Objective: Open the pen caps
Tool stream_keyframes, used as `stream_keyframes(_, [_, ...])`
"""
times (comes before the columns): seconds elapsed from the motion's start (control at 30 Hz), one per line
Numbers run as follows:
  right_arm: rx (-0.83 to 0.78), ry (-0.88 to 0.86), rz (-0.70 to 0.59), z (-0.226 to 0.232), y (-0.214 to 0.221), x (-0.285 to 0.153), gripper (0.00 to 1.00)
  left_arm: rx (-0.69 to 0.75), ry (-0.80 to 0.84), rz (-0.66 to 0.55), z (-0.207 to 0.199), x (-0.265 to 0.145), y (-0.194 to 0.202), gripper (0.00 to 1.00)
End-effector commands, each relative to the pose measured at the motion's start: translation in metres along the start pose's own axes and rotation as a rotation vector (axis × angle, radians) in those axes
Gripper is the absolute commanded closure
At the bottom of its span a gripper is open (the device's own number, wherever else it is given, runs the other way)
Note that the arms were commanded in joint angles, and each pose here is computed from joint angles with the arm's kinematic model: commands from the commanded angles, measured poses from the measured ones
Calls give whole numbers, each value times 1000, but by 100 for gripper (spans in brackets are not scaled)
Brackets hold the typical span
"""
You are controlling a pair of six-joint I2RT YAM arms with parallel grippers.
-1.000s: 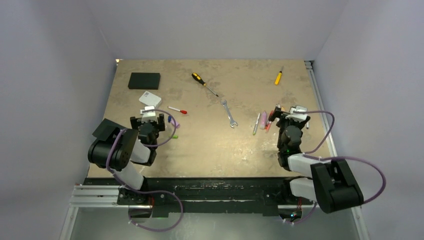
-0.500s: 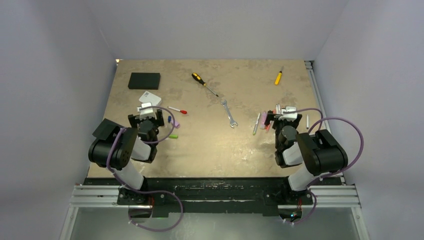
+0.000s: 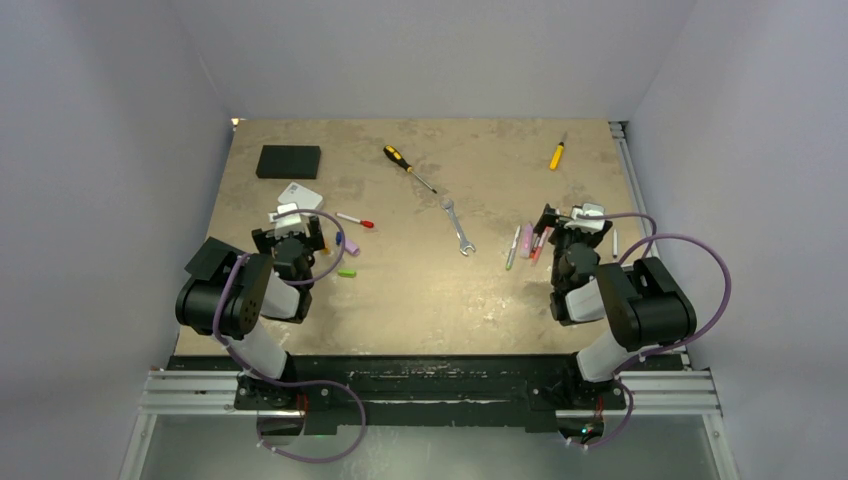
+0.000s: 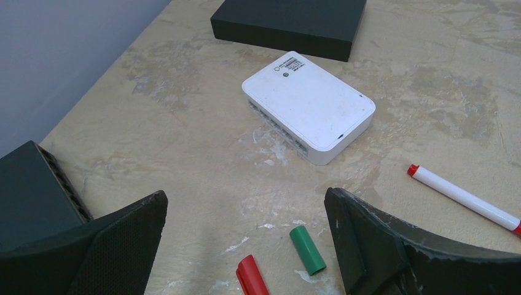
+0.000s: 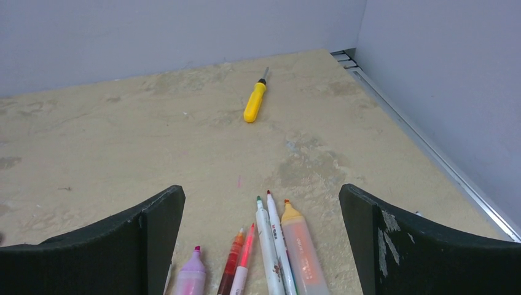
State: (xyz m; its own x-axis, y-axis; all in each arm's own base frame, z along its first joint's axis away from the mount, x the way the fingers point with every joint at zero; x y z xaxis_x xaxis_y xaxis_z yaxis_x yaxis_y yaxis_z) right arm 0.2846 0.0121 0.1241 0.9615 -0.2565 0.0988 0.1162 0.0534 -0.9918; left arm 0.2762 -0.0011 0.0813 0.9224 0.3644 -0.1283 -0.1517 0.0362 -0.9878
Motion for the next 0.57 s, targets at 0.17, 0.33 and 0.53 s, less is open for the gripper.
stream_keyframes(0.17, [36, 20, -80, 0, -15, 4, 1, -50, 2, -42, -2, 4, -9, 1])
stream_keyframes(0.33, [36, 20, -81, 0, -15, 4, 1, -47, 3, -38, -2, 5, -9, 1])
stream_keyframes(0.53, [36, 20, -81, 0, -15, 4, 1, -47, 5, -34, -2, 5, -8, 1])
Point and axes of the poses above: each gripper's point midway between its finger pads, its own x axis out along the fingers, its own z axis along the line the jaws close on, y = z × x, the point moved 10 cm from there along -x, back along the fingers, and after that the axes turned 1 degree about x, right-handed, at the moved point
